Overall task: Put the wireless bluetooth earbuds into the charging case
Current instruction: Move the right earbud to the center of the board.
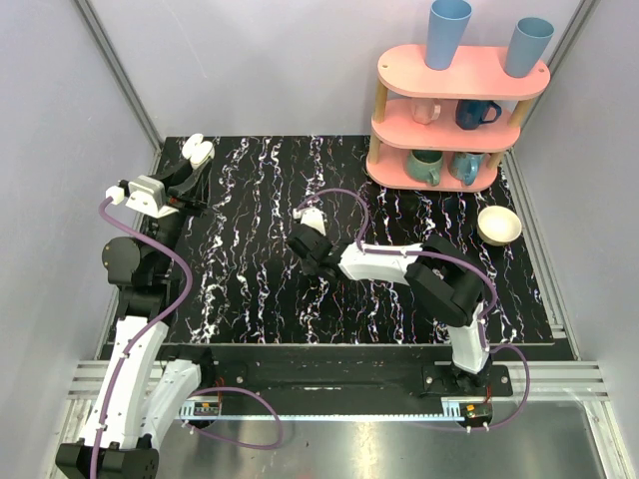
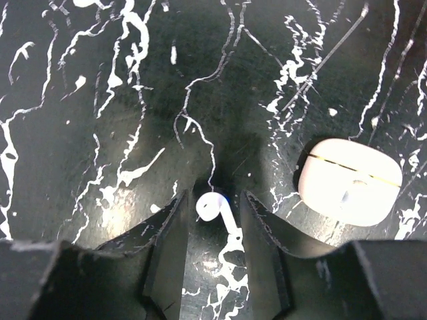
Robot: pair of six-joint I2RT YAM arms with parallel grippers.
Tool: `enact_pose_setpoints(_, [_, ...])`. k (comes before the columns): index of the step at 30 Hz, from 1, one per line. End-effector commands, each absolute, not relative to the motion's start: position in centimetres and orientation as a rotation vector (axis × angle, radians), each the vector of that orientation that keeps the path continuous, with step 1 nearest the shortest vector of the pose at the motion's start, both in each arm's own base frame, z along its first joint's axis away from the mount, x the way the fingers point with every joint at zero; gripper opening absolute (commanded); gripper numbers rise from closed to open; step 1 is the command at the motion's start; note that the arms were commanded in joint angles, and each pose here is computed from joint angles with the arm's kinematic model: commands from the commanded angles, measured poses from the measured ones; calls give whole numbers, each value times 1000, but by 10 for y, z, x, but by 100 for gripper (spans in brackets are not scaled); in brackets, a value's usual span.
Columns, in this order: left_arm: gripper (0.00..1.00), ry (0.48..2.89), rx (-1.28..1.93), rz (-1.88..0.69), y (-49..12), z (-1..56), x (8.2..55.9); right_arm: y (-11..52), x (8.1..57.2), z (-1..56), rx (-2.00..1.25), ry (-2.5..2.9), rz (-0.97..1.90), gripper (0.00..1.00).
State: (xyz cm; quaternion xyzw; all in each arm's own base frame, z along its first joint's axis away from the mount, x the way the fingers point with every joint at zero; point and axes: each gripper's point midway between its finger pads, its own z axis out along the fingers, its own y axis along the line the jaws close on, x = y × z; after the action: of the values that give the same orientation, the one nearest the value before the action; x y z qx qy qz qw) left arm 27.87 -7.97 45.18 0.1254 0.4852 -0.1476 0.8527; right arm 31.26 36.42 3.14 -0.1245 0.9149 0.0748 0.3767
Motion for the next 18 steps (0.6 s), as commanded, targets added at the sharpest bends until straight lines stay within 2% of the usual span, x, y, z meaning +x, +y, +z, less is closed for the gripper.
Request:
enact_pose_setpoints(1, [0,961,277,-305,-80,466,271,398,320,95,-641,2137,359,44])
enact_pose_setpoints(7, [0,958,276,-299,-79,467,269,397,297,112,-1058,2040,575,48])
enact_pose_setpoints(13, [0,958,269,-295,-78,467,269,368,292,99,-1157,2197,602,47])
enact_pose_setpoints(18, [0,961,273,-302,-79,464,270,361,278,85,-1231,2257,666,50])
